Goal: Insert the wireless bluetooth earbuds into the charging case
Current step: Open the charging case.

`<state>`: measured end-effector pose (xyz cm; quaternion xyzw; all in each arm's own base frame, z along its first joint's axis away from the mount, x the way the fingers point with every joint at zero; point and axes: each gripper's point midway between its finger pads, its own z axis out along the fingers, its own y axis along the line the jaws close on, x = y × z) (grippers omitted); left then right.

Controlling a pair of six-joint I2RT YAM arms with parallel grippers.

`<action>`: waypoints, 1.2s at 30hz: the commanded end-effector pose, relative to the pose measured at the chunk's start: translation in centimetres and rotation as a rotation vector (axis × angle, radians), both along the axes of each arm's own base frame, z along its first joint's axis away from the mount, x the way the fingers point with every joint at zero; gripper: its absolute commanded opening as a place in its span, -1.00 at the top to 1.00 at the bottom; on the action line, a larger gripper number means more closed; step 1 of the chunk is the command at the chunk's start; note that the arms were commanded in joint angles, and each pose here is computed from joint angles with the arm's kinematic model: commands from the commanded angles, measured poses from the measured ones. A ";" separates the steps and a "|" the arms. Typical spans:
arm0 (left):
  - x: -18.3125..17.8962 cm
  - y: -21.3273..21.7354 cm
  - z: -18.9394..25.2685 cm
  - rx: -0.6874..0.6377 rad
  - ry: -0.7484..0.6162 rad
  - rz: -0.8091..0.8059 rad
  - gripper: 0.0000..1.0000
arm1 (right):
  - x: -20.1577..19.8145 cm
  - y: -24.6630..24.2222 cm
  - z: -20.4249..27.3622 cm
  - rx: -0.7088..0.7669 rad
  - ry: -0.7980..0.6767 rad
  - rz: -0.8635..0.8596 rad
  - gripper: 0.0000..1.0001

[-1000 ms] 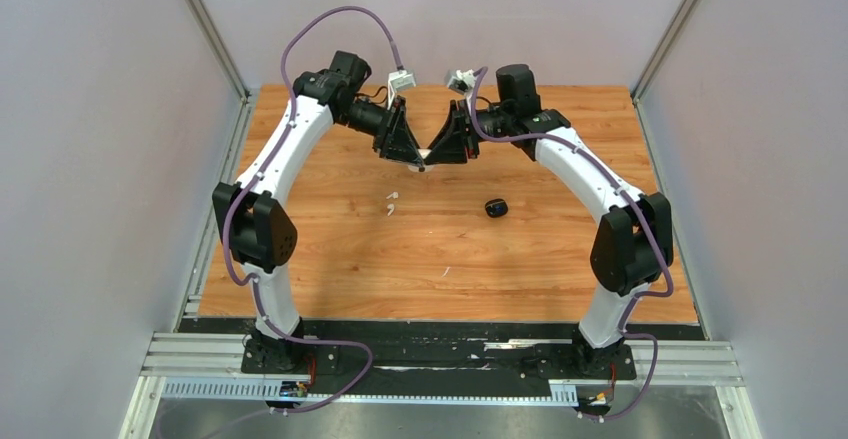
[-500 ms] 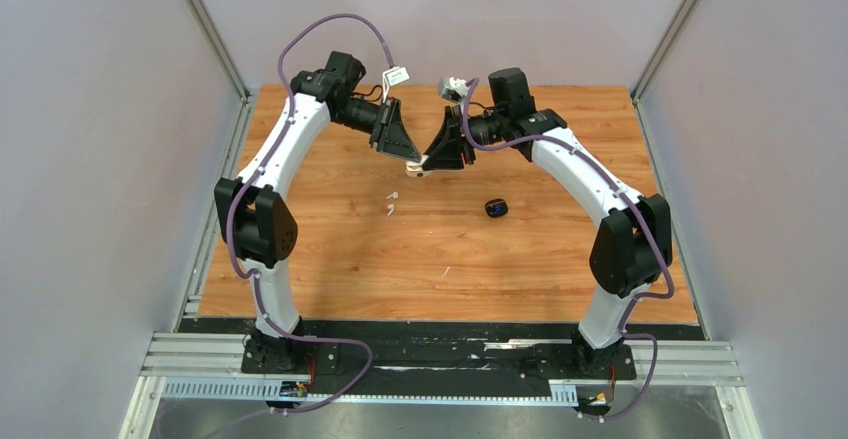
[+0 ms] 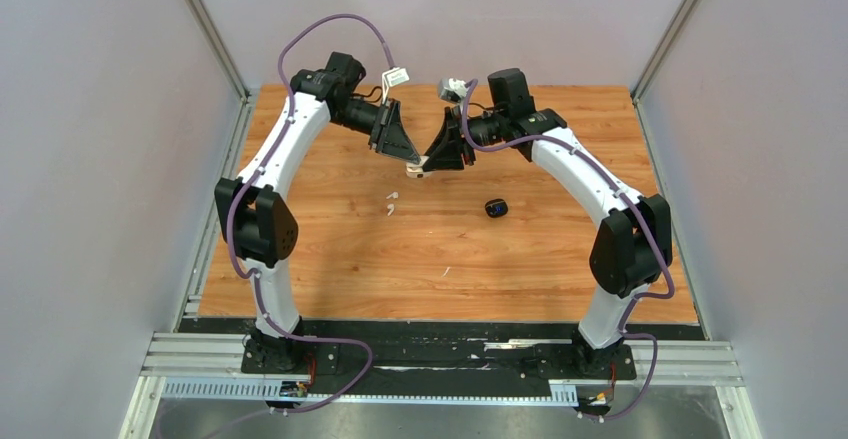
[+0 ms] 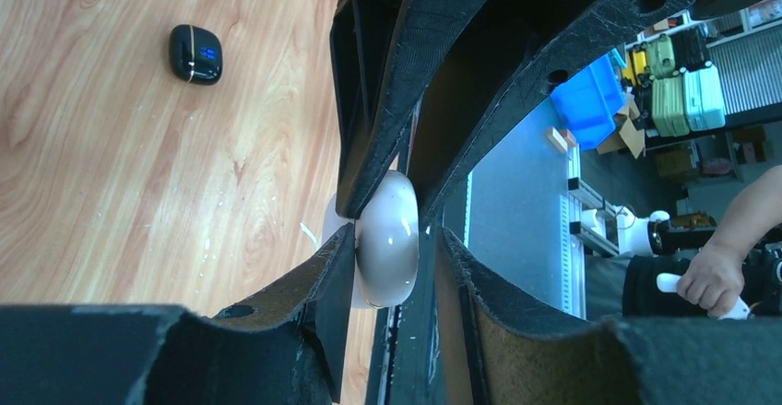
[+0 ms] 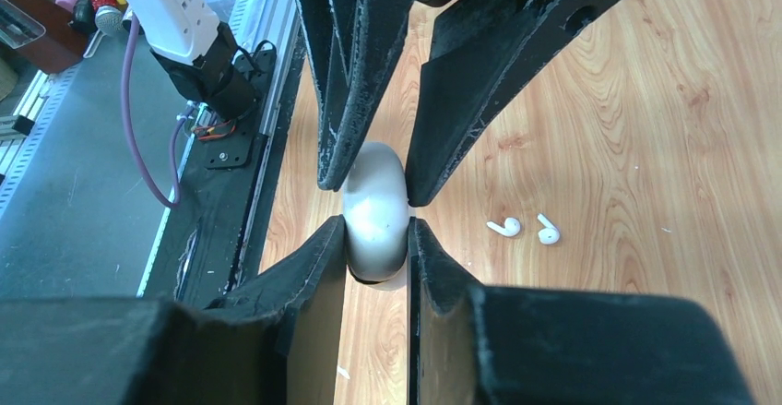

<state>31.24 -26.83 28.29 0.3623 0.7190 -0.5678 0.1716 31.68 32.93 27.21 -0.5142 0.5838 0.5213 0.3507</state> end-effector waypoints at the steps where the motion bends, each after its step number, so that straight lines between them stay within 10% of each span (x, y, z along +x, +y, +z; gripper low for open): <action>1: -0.4 -0.3 0.9 -0.025 -0.031 -0.034 0.10 | -0.5 0.3 3.1 0.049 -0.093 0.028 1.00; 17: -0.2 -0.7 -0.3 0.025 -0.097 -0.046 0.23 | -0.3 0.4 2.9 0.043 -0.064 0.020 1.00; 22: -0.3 -0.7 -0.2 0.011 -0.102 -0.058 0.92 | -0.1 0.4 2.5 0.033 -0.061 0.009 1.00; 28: -0.9 -0.7 0.2 -0.022 -0.058 -0.070 1.00 | 0.6 0.1 1.4 -0.003 -0.072 -0.043 0.31; 36: -0.5 0.0 0.3 -0.053 0.015 -0.039 1.00 | 0.4 -0.5 0.3 -0.033 -0.088 -0.072 0.05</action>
